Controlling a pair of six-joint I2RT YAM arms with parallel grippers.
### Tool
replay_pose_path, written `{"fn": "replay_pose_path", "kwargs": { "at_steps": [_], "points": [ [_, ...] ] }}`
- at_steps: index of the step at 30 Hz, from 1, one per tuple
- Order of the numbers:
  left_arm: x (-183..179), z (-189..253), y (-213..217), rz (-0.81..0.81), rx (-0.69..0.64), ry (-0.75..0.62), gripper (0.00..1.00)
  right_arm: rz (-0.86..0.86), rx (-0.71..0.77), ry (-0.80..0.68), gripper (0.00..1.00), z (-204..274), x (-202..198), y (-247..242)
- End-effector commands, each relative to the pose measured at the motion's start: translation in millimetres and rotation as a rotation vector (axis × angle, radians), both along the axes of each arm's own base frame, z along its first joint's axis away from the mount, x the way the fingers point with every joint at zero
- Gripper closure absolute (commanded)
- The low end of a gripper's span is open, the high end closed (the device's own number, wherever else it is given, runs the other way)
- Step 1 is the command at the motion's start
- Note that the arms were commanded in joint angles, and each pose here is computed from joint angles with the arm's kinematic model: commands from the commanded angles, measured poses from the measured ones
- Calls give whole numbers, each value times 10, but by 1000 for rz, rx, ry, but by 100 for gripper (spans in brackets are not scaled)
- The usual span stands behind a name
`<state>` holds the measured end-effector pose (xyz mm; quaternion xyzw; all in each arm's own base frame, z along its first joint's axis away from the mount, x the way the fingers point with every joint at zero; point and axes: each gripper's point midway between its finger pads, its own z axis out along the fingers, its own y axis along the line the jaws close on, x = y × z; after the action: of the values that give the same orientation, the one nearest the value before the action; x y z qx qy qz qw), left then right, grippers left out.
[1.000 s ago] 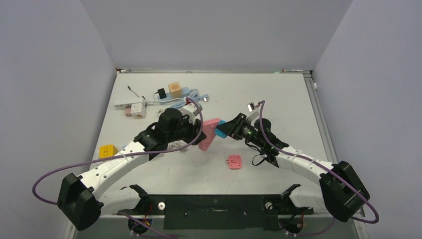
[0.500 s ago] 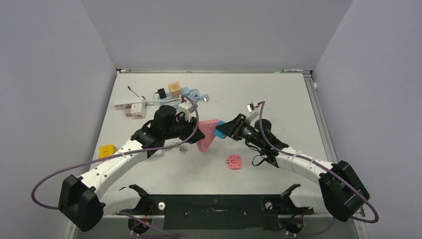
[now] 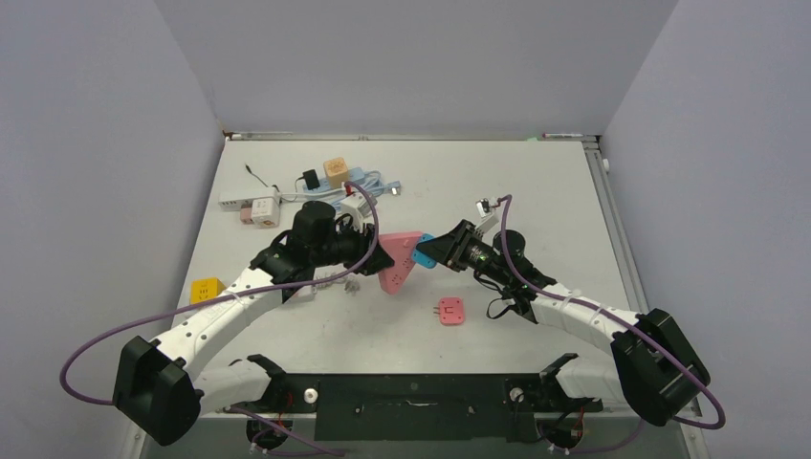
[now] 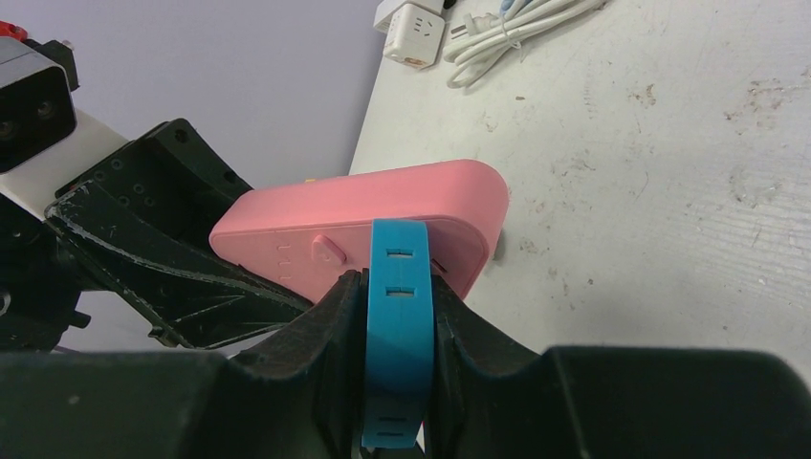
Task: Pull the plug off the socket
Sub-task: Remove the plug from the socket.
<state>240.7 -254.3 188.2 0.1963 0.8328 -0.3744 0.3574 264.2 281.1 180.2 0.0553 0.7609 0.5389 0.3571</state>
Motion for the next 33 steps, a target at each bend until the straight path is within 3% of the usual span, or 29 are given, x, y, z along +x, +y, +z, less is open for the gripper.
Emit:
{"fn": "replay_pose_path", "kwargs": {
  "at_steps": [1, 24, 33],
  "points": [
    [256, 499, 55, 76, -109, -157, 100, -75, -121, 68, 95, -446, 81, -231],
    [326, 589, 165, 140, -170, -178, 100, -79, -121, 121, 95, -588, 69, -273],
    [355, 385, 136, 155, -76, -147, 100, -77, -53, 92, 95, -320, 161, -178]
  ]
}}
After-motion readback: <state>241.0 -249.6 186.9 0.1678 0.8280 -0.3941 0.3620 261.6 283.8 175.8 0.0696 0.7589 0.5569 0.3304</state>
